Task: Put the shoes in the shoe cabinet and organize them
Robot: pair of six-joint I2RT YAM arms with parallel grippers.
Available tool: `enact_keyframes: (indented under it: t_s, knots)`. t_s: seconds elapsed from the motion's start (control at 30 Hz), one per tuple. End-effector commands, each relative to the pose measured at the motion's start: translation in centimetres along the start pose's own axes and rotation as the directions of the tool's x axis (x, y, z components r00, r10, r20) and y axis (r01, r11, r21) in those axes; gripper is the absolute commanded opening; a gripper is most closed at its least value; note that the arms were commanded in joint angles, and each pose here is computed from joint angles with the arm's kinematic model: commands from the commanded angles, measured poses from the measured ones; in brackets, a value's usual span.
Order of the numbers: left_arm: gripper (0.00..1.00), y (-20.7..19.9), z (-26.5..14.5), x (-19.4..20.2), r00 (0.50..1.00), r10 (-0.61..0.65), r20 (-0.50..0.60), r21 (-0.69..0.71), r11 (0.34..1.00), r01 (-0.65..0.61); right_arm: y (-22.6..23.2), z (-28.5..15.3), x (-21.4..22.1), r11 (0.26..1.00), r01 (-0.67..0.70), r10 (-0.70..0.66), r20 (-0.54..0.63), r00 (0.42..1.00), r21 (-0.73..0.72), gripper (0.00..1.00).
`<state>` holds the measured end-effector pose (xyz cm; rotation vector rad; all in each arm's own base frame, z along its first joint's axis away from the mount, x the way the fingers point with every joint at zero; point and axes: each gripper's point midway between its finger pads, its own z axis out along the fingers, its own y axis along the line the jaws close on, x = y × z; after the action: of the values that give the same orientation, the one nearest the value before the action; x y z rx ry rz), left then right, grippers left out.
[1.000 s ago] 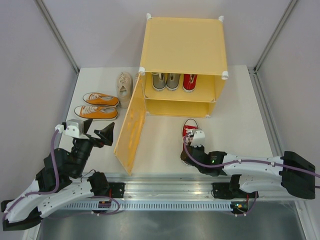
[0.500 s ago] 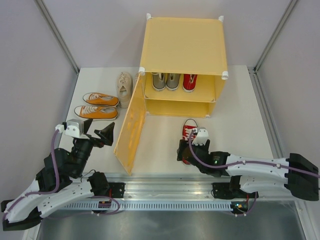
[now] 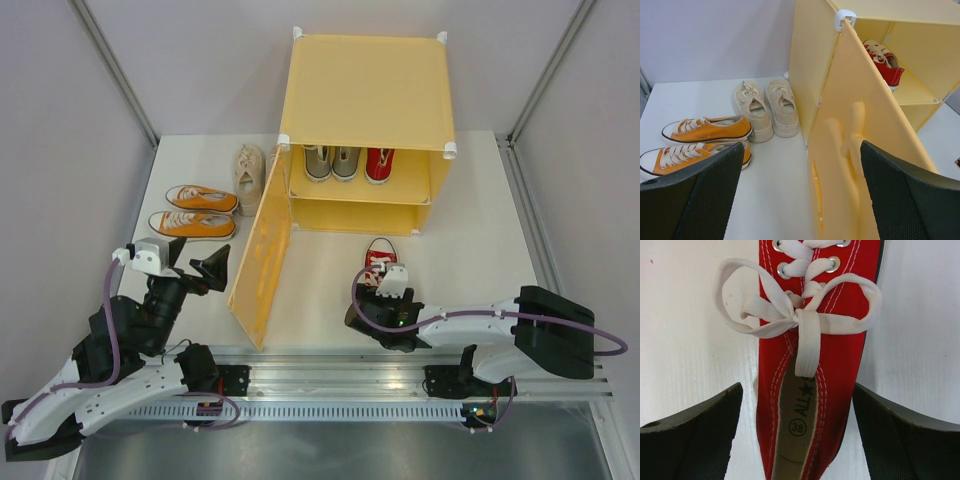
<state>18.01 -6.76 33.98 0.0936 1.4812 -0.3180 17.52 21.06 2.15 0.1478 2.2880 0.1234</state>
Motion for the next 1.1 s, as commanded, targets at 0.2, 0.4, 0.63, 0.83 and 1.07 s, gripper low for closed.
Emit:
enact_keyframes:
  t_s: [0.2,0.4,0.63,0.83,1.07]
  knots:
    - [1.0,-0.2,0.2,0.1,1.0,-0.018,-0.003,-0.005,1.0,0.018,0.7,1.1,0.1,0.999,-0.051,0.051,0.049,0.997,-0.009,0.8]
    - [1.0,-0.3,0.2,0.0,1.0,-0.023,0.0,-0.002,1.0,0.023,0.2,1.8,1.1,1.0,-0.019,0.018,0.034,0.999,0.024,0.68]
    - [1.0,-0.2,0.1,0.0,1.0,-0.023,-0.001,0.0,1.0,0.023,1.0,0.8,-0.3,1.0,0.018,-0.017,0.051,0.999,-0.026,0.26]
    - [1.0,-0.2,0.1,-0.2,1.0,-0.028,0.005,0.0,1.0,0.028,1.8,-1.9,-3.9,0.99,0.018,-0.001,0.118,0.993,-0.136,0.05]
    - [1.0,-0.2,0.0,-0.3,0.999,-0.034,0.01,0.007,0.999,0.034,2.0,-4.5,-6.0,0.969,0.024,0.012,0.145,0.989,-0.246,0.01]
